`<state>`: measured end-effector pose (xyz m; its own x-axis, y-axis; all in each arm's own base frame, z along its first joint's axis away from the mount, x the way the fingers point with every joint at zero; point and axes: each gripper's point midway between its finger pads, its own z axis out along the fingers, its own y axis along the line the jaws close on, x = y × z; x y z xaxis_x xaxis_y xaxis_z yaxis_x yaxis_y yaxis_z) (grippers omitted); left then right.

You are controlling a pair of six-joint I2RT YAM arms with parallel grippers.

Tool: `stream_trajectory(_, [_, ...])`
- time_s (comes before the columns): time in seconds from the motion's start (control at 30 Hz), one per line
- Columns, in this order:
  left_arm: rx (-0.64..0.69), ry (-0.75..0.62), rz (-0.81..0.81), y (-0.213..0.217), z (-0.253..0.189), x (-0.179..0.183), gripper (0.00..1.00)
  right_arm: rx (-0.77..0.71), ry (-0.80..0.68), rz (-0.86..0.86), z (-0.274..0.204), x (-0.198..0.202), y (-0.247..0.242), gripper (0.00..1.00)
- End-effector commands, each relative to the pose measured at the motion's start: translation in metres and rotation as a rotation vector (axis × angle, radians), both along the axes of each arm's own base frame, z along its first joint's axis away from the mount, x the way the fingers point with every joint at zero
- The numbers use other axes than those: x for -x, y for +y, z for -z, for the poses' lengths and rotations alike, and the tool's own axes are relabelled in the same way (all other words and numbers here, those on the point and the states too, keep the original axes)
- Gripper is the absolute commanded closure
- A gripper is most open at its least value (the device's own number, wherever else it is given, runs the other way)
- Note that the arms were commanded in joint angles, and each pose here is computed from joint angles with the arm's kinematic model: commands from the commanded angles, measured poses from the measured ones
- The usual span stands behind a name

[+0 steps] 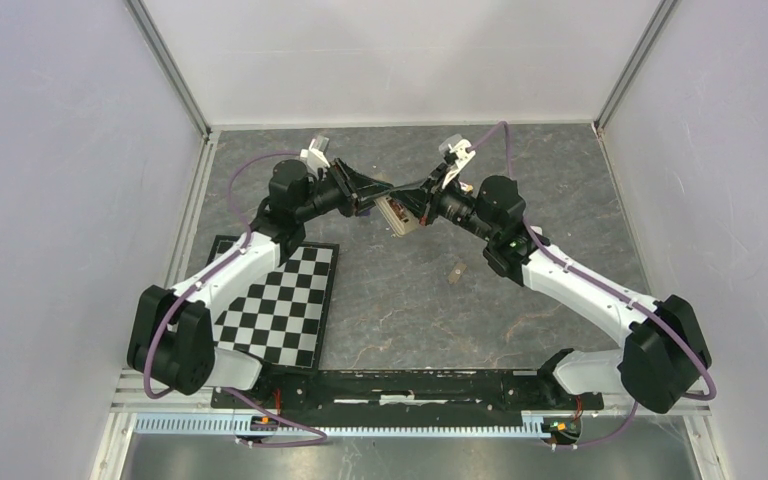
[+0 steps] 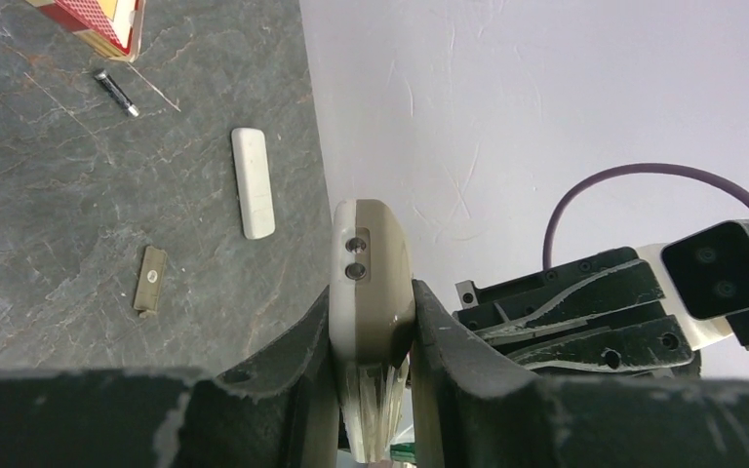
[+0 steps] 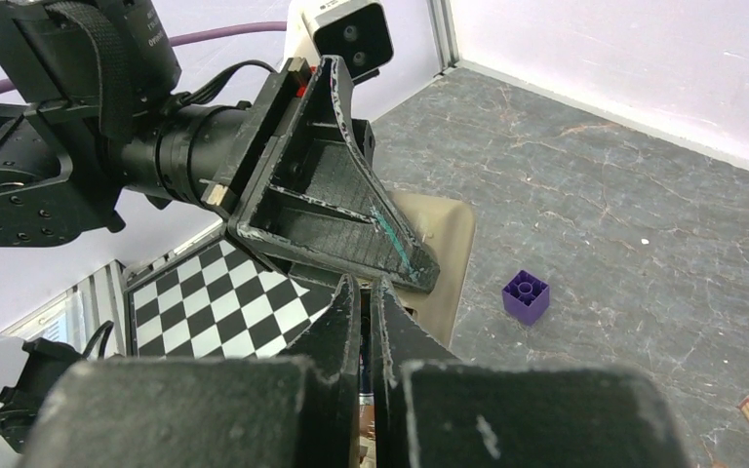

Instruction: Load the batteries into the remote control

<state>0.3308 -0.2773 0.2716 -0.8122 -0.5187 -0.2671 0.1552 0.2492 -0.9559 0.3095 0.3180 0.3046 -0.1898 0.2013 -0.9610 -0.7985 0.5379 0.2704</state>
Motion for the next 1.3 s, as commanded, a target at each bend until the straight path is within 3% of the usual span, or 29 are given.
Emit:
stream_trajectory(0.0, [0.072,-0.004,0.030,-0.005,-0.031,0.003,0.98,-0.015,-0.051,-0.002,-0.006,-0.001,0.002,0.97])
stream_trajectory(0.33, [0.087,0.083,0.041,-0.007,-0.032,0.005,0.98,0.003,-0.044,-0.003,0.007,0.001,0.000,0.94])
stream_trajectory(0.77, [0.021,0.070,0.031,-0.005,-0.027,0.001,0.98,-0.026,-0.039,0.020,0.000,0.009,-0.010,0.68])
stream_trajectory(0.93, [-0.027,0.061,0.029,-0.003,-0.019,0.000,0.98,-0.073,-0.018,0.014,-0.013,0.013,-0.011,0.50])
stream_trajectory(1.13, [-0.096,0.020,0.032,-0.002,-0.008,-0.004,0.98,-0.207,0.072,0.000,-0.042,0.018,-0.020,0.04])
stream_trajectory(1.27, [-0.117,-0.056,0.035,-0.002,-0.011,-0.008,0.98,-0.340,0.311,0.024,-0.031,0.010,-0.033,0.02])
